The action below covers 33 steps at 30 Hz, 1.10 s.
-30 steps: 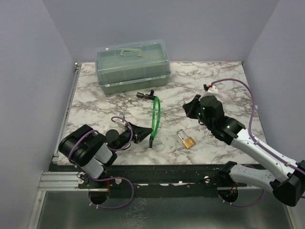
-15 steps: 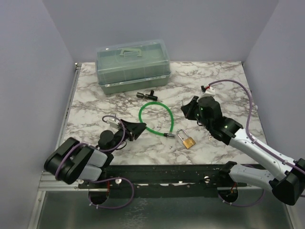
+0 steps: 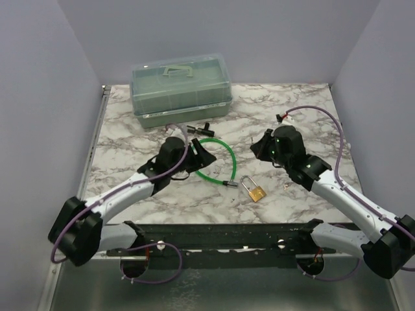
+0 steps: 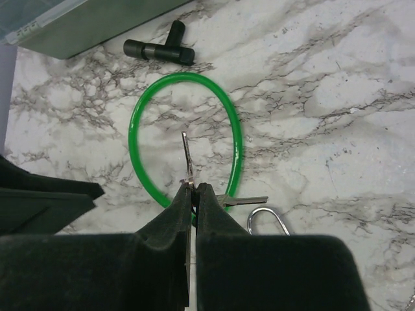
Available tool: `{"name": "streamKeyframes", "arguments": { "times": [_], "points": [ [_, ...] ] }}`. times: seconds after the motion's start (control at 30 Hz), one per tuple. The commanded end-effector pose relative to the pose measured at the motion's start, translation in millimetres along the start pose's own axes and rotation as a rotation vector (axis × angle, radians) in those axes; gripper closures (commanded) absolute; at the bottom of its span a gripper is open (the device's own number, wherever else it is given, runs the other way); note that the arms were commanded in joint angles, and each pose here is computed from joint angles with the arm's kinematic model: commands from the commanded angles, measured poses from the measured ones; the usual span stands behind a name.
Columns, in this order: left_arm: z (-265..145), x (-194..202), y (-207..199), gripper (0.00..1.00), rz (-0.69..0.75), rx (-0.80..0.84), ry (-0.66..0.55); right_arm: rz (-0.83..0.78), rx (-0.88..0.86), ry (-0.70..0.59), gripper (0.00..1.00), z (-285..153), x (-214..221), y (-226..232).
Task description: Unlock with the key
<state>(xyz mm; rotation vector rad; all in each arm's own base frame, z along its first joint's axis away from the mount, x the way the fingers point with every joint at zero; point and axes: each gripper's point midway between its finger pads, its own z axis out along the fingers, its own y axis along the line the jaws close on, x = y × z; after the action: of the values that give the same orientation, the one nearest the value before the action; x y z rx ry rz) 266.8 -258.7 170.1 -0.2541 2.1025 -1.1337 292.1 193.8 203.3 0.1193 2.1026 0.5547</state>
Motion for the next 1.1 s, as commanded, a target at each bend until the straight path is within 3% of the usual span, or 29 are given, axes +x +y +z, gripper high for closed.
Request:
{"name": "streamKeyframes", "arguments": {
  "times": [0.0, 0.13, 0.23, 0.43, 0.63, 0.77, 1.07],
  "points": [
    [9.8, 62.3, 60.2, 0.38, 0.189, -0.333, 0.289, 0.004, -0.034, 0.046, 1.0, -4.6, 1.7, -3.2],
    [27.6, 81.9, 32.5, 0.37, 0.334, -0.287, 0.34, 0.026, -0.03, 0.072, 1.0, -6.4, 4.3, -12.8],
    [33.0, 83.5, 20.6, 0.36, 0.575, -0.242, 0.353, 0.027, -0.03, 0.075, 1.0, -10.0, 7.8, -16.5],
    [30.8, 91.4, 15.2, 0.33, 1.19, -0.1, 0.409, 0.029, -0.049, 0.083, 1.0, -11.3, 15.3, -19.6],
    [36.7, 108.8, 27.6, 0.33, 1.603, 0.133, 0.548, 0.04, -0.093, 0.098, 1.0, -11.7, 20.2, -13.4],
    [44.7, 112.8, 28.8, 0.38, 1.665, 0.263, 0.597, 0.046, -0.1, 0.1, 1.0, -13.1, 22.6, -13.6],
    [58.8, 124.9, 36.6, 0.41, 1.579, 0.439, 0.681, 0.057, -0.1, 0.107, 1.0, -20.2, 29.9, -19.5]
  ]
}}
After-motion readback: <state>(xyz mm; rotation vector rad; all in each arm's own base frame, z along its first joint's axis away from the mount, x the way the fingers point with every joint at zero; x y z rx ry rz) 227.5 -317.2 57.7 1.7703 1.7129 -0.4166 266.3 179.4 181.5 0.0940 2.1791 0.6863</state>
